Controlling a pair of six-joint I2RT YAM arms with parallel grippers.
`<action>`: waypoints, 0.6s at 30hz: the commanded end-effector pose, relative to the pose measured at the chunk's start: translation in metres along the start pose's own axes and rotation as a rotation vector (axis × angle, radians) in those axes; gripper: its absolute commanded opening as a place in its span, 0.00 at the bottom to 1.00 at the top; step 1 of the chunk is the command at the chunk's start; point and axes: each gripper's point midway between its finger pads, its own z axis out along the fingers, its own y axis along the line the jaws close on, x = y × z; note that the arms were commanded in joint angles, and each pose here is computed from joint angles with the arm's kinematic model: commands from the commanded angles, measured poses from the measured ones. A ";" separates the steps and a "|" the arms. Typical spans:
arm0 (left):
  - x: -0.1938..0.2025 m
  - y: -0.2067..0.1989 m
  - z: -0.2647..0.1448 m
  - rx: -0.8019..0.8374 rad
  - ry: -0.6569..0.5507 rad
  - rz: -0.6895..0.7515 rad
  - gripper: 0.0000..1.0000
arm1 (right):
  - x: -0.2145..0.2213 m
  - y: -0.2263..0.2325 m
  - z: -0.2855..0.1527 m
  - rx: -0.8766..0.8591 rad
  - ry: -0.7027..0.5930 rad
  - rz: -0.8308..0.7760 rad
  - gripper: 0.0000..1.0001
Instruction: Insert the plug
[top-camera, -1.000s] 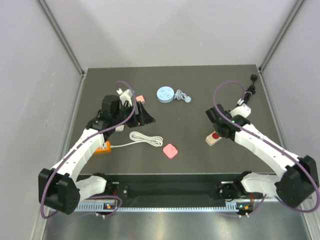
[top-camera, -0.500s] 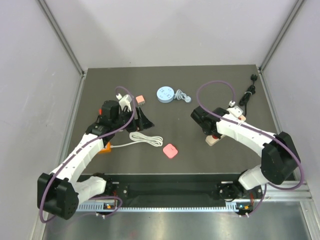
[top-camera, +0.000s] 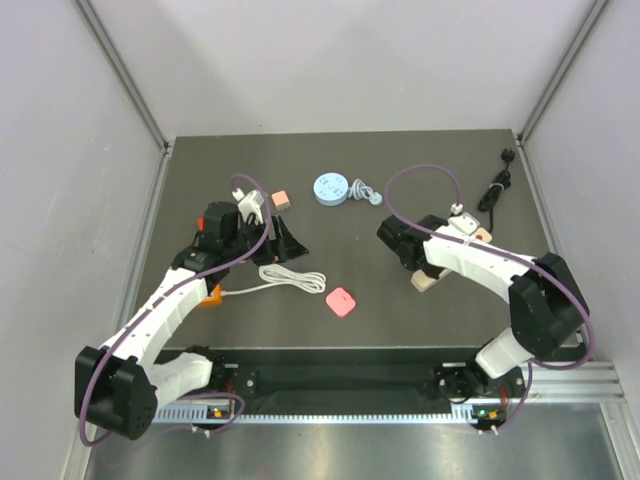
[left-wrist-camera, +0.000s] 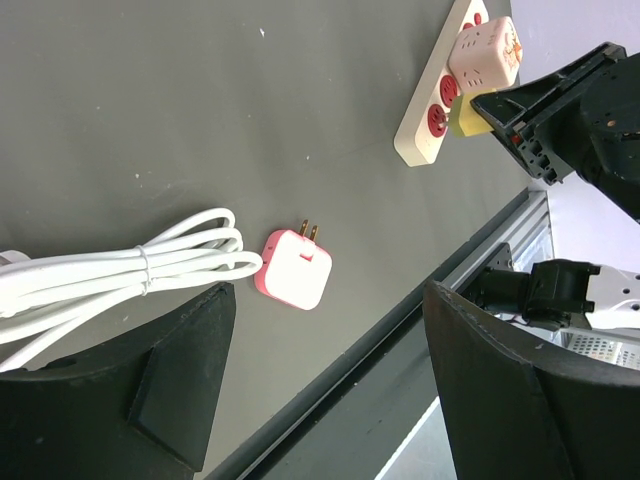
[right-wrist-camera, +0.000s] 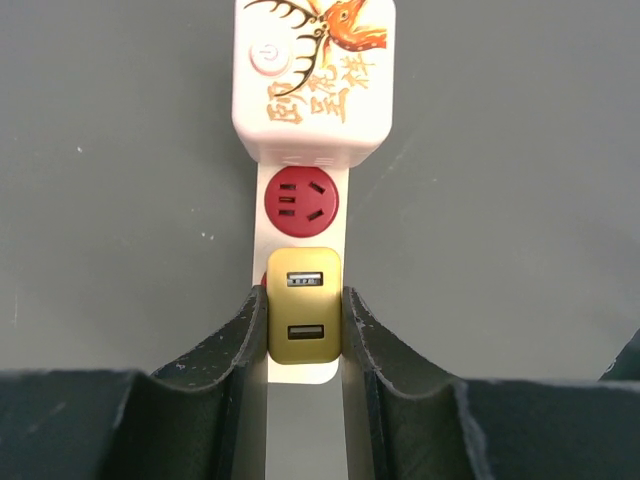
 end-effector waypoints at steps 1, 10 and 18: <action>-0.010 -0.010 -0.003 0.038 -0.050 0.056 0.80 | -0.010 0.017 -0.006 -0.049 -0.039 0.003 0.00; -0.011 -0.008 -0.002 0.030 -0.051 0.061 0.80 | -0.009 0.024 -0.004 -0.052 -0.029 -0.001 0.00; -0.010 -0.007 -0.002 0.024 -0.051 0.061 0.79 | 0.006 0.020 0.002 -0.026 0.010 0.010 0.00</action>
